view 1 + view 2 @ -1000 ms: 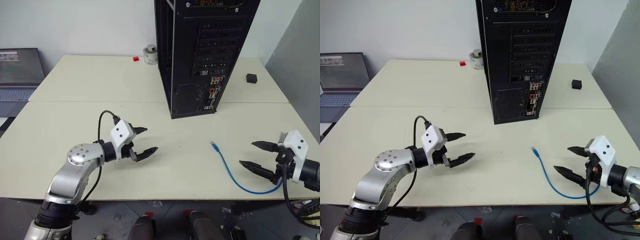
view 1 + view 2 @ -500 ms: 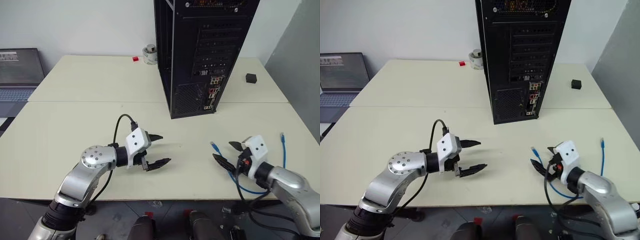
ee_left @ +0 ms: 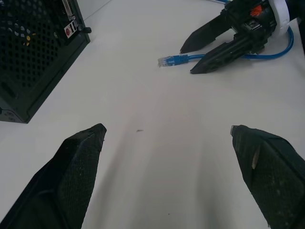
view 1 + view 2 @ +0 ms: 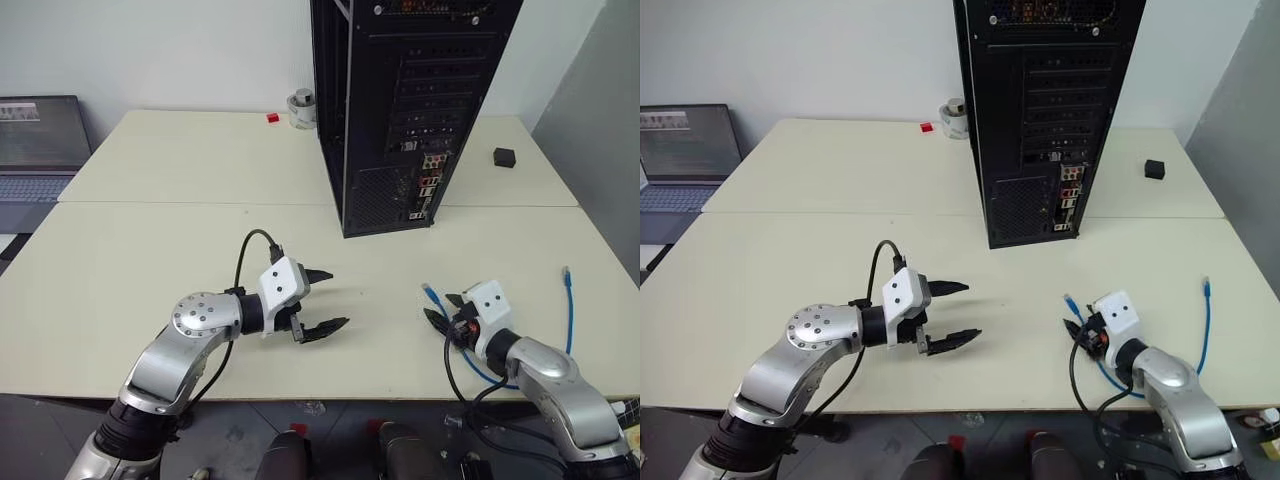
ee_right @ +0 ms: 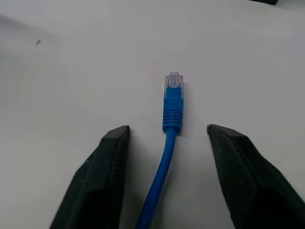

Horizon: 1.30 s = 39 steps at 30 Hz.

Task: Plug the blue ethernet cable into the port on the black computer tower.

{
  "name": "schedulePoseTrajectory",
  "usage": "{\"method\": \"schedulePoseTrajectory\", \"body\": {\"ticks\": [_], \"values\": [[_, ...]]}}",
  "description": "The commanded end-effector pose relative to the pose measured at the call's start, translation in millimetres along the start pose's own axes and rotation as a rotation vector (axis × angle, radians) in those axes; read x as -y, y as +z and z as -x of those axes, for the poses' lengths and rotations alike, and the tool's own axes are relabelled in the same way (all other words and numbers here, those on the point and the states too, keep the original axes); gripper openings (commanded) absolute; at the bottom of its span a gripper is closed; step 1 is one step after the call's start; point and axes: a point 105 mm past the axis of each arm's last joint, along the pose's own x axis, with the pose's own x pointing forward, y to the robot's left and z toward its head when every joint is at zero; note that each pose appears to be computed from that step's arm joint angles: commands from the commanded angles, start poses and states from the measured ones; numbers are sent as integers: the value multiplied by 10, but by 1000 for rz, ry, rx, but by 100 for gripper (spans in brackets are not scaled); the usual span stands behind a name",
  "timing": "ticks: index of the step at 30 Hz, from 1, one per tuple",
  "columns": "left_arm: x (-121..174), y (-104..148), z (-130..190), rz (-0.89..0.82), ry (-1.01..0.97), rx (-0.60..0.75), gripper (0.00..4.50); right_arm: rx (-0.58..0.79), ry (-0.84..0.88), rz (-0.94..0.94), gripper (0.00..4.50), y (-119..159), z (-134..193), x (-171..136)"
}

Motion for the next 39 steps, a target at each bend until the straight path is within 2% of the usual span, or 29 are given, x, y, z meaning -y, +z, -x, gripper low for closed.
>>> {"method": "schedulePoseTrajectory", "body": {"ticks": [1,5,9,12,16,20,30,36,39], "values": [[-66,55,-59,-43,32,9,450,-21,-40,23,169,-48,30,62],[-76,63,-99,-17,30,30,450,-8,-38,39,78,-6,44,85],[-63,51,-148,-19,-5,33,450,20,27,76,8,112,28,37],[-70,51,-188,-23,-45,43,450,54,155,161,2,287,-6,-114],[35,18,-224,-65,-180,16,450,73,441,295,2,508,4,-500],[87,-29,-230,-96,-268,-19,450,65,633,359,1,610,21,-745],[136,-84,-256,-118,-323,-29,450,65,747,401,0,703,-47,-885],[127,-55,-267,-120,-323,-10,354,59,756,416,0,698,-45,-901],[105,-59,-275,-130,-319,-13,284,57,756,420,0,694,-50,-900]]}}
